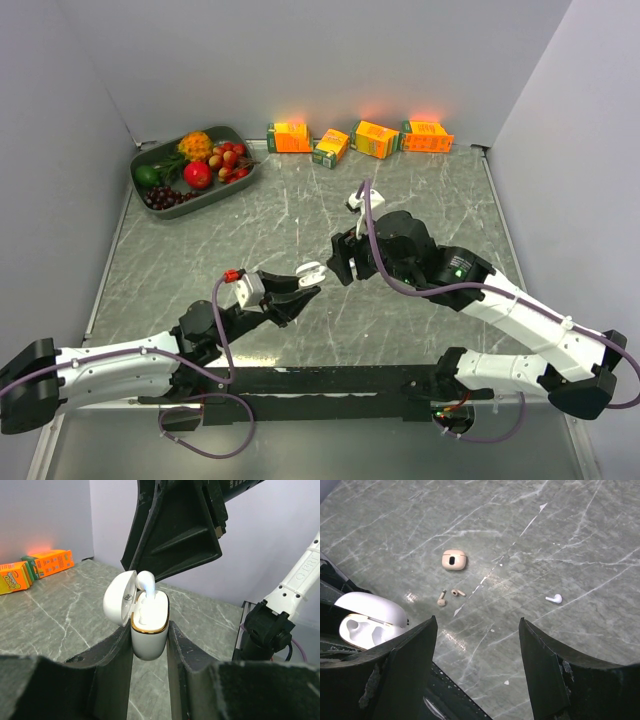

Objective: Insert the wireless bluetooth earbuds into the charging case
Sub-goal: Place the earbud in the charging case.

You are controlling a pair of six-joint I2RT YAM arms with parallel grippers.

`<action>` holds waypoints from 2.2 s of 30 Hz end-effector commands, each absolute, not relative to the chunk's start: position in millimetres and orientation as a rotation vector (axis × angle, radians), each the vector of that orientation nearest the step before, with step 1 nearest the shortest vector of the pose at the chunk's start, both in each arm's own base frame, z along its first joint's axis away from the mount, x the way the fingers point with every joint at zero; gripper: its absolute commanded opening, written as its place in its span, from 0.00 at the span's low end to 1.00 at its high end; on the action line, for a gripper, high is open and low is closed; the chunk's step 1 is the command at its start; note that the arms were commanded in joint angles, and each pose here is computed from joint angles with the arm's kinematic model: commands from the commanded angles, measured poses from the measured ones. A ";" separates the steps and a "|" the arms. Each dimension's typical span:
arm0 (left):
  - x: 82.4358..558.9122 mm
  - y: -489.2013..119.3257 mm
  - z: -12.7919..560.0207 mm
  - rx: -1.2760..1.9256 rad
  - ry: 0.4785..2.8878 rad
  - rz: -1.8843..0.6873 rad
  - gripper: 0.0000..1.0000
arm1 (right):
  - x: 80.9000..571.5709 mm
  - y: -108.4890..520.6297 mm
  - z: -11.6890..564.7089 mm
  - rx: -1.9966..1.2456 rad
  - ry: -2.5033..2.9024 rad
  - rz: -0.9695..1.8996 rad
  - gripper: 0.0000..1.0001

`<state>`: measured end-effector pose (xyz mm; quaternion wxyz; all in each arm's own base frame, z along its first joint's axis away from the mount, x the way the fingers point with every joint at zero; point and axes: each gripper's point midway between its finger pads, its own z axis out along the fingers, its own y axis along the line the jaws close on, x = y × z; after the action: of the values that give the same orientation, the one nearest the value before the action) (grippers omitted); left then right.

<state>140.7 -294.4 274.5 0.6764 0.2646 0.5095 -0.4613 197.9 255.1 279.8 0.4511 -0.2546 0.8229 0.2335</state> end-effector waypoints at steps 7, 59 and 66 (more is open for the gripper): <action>143.2 -294.8 300.2 0.551 1.093 -1.050 0.01 | 190.4 262.8 314.9 -0.636 1.947 0.654 0.73; 161.0 -287.7 300.3 0.461 1.168 -0.987 0.01 | 181.2 243.5 326.7 -0.584 1.936 0.561 0.77; 160.0 -287.6 300.0 0.470 1.169 -0.986 0.01 | 188.1 249.3 318.6 -0.590 1.968 0.521 0.76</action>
<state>161.0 -290.7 270.2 0.6828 0.2326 0.5472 -0.4245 183.2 251.3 304.0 0.4751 -0.2517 0.8139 0.2203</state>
